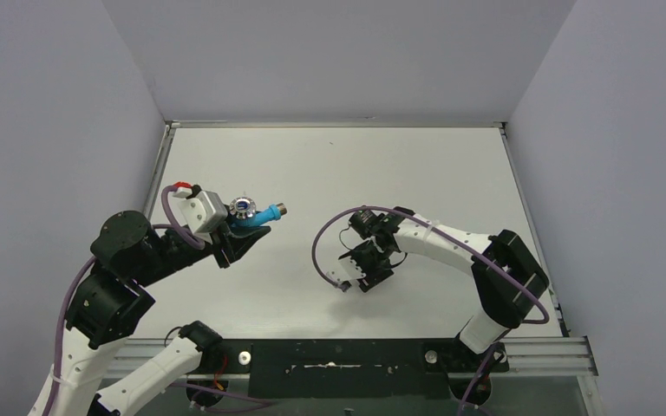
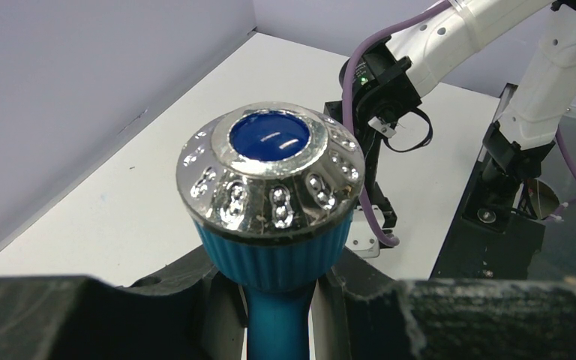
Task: Install the water faucets
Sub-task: Pick up the adaptor at the center of the board.
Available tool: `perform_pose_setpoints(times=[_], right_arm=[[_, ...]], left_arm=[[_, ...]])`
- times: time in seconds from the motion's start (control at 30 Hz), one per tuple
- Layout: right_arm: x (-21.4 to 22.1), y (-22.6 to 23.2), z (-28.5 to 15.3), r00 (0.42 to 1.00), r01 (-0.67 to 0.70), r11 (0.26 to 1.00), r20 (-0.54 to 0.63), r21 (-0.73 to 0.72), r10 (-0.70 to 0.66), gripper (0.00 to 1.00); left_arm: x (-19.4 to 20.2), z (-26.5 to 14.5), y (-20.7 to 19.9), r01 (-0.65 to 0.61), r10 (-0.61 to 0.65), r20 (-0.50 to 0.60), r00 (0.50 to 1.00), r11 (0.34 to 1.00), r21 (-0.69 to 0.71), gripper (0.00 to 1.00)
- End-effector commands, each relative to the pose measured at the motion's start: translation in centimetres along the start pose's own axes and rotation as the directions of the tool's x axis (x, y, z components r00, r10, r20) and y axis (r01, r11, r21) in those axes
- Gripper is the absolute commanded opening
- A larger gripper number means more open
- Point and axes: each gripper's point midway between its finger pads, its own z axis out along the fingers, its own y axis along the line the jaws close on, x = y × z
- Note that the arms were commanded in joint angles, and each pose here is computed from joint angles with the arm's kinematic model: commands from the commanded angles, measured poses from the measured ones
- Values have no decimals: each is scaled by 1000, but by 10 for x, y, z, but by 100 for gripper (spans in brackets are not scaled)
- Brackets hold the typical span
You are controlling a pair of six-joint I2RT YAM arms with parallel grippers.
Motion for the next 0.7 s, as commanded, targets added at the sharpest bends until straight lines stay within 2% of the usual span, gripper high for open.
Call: perform_pose_setpoints(times=[0.0, 0.67], right_arm=[[-1, -6, 5, 999, 26, 1000, 23, 16, -26, 50], [9, 5, 20, 1000, 8, 1000, 25, -2, -8, 46]], left_arm=[[-15, -2, 4, -35, 36, 43, 998, 999, -21, 0], [-16, -2, 4, -31, 32, 41, 999, 999, -21, 0]])
